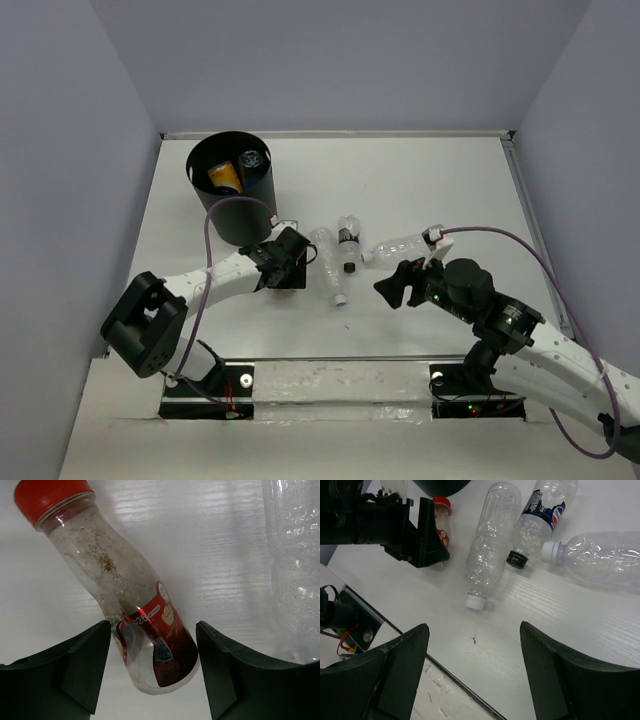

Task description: Put the plastic bottles in the bin

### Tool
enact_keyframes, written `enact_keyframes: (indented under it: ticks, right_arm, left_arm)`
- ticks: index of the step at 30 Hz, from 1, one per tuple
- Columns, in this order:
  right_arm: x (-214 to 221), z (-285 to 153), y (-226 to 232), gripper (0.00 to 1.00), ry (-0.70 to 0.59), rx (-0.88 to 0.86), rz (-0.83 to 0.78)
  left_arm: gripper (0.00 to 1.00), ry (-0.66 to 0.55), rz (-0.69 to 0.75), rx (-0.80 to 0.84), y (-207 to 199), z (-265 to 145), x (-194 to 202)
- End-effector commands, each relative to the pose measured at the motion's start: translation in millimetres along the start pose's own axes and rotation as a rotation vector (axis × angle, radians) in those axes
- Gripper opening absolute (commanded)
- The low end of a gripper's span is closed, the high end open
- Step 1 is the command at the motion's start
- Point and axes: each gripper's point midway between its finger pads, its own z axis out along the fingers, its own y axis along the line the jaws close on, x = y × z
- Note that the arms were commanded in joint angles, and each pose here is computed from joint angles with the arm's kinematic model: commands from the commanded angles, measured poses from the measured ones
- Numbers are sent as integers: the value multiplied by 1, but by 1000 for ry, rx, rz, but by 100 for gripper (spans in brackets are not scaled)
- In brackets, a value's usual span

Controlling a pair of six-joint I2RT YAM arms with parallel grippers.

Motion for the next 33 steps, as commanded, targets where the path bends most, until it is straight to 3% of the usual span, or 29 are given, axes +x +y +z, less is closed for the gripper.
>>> enact_keyframes:
  ticks: [1, 6, 8, 10, 14, 20, 27, 30, 33]
  right_arm:
    - [-26, -7, 13, 79, -76, -37, -6]
    - [-22, -7, 12, 79, -70, -39, -4]
    - [-20, -7, 11, 79, -65, -40, -1]
    - [-21, -8, 11, 79, -69, -41, -2]
    - [-23, -11, 11, 79, -74, -38, -2]
    - [-27, -14, 14, 79, -76, -46, -1]
    - [-29, -11, 17, 79, -63, -48, -4]
    - [-30, -11, 18, 79, -61, -49, 0]
    - [-29, -12, 20, 79, -53, -59, 4]
  left_arm:
    - [73, -15, -35, 1, -2, 7, 3]
    - [61, -42, -74, -39, 3, 14, 1]
    - [49, -52, -86, -38, 2, 16, 0]
    - [30, -64, -95, -40, 3, 14, -2]
    - [5, -119, -129, -17, 4, -3, -15]
    - [0, -307, -207, 179, -13, -72, -61]
    - [0, -598, -262, 424, -36, -196, -153]
    - [0, -654, -266, 455, -41, -215, -172]
    - [3, -562, -241, 380, -45, -189, -166]
